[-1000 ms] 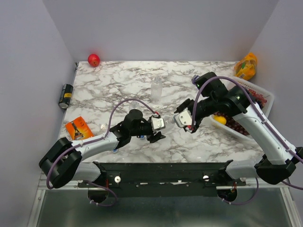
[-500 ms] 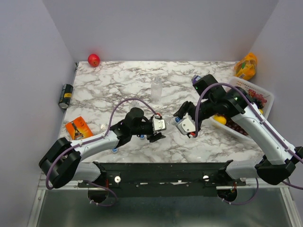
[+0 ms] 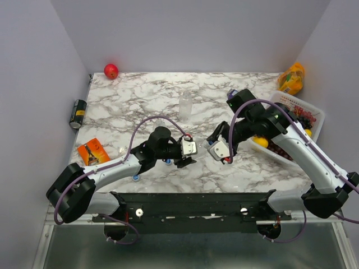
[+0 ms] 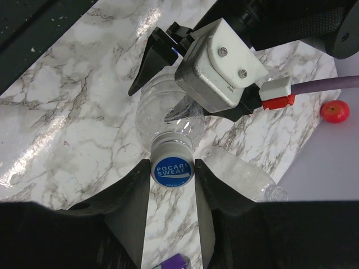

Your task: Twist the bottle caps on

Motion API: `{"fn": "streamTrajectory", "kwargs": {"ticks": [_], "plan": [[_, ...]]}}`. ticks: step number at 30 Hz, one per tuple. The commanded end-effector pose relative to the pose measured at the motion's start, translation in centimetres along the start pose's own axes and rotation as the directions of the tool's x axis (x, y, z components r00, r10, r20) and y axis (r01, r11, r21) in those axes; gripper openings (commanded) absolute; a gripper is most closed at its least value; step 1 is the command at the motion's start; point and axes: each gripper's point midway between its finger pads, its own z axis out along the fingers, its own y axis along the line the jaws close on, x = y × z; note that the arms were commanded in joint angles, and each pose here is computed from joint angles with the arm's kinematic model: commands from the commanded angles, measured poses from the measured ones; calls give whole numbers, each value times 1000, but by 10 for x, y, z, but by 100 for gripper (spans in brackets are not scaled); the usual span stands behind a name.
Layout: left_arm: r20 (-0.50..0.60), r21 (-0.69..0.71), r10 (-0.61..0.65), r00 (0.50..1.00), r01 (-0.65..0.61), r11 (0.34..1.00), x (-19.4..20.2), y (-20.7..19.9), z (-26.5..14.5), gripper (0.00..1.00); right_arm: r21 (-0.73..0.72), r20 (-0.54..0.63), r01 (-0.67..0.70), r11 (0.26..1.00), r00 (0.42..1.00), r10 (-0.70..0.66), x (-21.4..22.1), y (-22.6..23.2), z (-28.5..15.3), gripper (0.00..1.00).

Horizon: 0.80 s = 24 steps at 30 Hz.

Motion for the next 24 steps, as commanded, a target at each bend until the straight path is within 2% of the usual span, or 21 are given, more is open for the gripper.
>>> {"fn": "streamTrajectory", "kwargs": {"ticks": [1, 6, 8, 11, 14, 17, 18, 20, 21, 23, 24], "plan": [[55, 1, 44, 997, -44, 999, -16, 2, -2, 0, -123, -9, -97, 988, 995, 97, 1, 31, 3, 38], [100, -36, 62, 993, -58, 998, -22, 5, -5, 0, -116, -16, -145, 983, 989, 144, 3, 28, 6, 34], [125, -69, 69, 990, -60, 996, -27, 9, -8, 0, -105, -21, -168, 980, 986, 167, 5, 25, 7, 27], [156, -105, 79, 985, -63, 992, -33, 13, -11, 0, -100, -22, -264, 959, 965, 263, 6, 22, 11, 20], [174, -149, 89, 981, -63, 987, -38, 19, -14, 0, -101, -15, -396, 913, 918, 397, 7, 18, 17, 14], [190, -205, 84, 978, -44, 978, -42, 27, -18, 0, -77, -4, -555, 829, 831, 556, 10, 10, 23, 11], [198, -218, 67, 978, -22, 976, -43, 29, -19, 0, -68, -7, -633, 771, 774, 634, 12, 8, 24, 11], [213, -270, 55, 975, 5, 963, -48, 39, -23, 0, -69, 2, -699, 712, 713, 701, 14, 6, 26, 9], [221, -279, 41, 974, 23, 960, -50, 41, -24, 0, -64, -13, -783, 619, 621, 784, 18, 7, 31, 9], [248, -305, 7, 969, 71, 950, -56, 46, -26, 0, -77, -4, -837, 541, 543, 840, 18, 6, 34, 8], [255, -305, -6, 967, 86, 949, -57, 47, -26, 0, -85, -9, -873, 481, 483, 875, 18, 8, 37, 8]]}}
